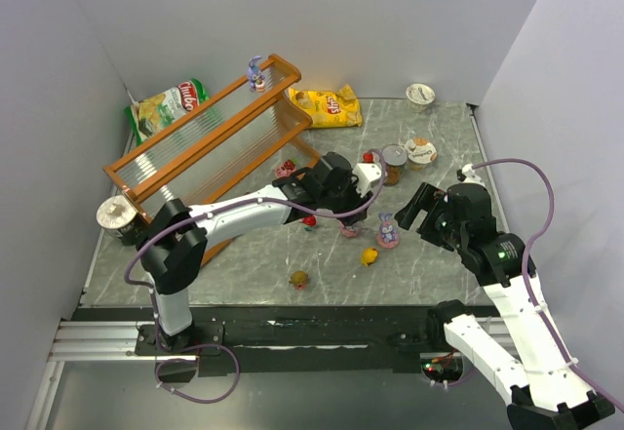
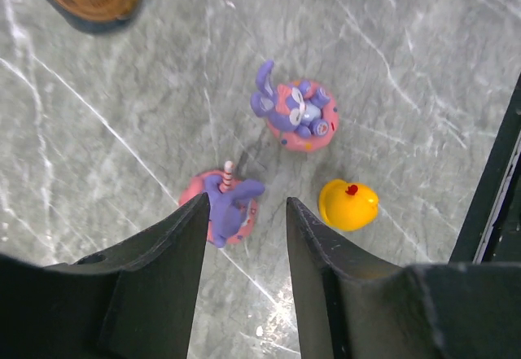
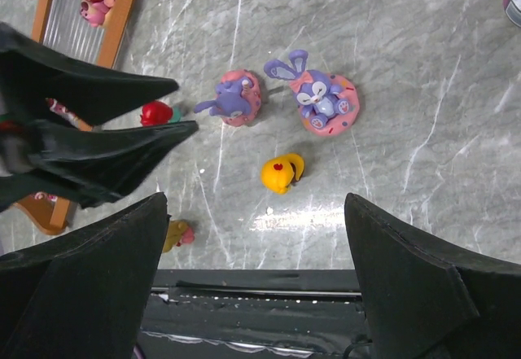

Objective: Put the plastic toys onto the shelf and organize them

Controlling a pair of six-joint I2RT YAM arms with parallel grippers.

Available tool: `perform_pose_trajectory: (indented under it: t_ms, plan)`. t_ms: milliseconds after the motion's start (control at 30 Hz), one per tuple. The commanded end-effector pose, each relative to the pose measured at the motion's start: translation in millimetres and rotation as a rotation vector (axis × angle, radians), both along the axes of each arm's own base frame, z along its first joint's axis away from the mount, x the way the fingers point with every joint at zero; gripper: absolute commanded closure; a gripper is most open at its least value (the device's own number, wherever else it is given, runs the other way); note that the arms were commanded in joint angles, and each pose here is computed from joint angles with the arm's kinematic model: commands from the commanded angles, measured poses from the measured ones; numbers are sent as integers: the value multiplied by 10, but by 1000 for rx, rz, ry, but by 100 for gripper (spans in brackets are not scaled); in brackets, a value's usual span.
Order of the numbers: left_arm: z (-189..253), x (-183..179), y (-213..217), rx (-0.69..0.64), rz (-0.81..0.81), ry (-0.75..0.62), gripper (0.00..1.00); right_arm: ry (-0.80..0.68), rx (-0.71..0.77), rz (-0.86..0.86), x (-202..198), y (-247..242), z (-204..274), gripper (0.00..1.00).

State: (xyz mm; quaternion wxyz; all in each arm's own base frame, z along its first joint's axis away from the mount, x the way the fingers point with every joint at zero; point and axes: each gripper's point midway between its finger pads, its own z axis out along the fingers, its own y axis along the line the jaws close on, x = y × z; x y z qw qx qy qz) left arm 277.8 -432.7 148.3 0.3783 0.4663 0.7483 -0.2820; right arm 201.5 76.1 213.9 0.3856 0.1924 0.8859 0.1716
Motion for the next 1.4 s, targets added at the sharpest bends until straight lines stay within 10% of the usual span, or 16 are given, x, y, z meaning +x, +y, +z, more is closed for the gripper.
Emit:
perform_pose_trajectory:
  t_ms: [0,1367]
  plan:
    - [311,81,-22,-73,-20,-45,52,-20,3,-12,33,-16,24,5]
    - [-416,35,-57,0,-94,114,71,-7,-14,-47,17,-82,-31,5]
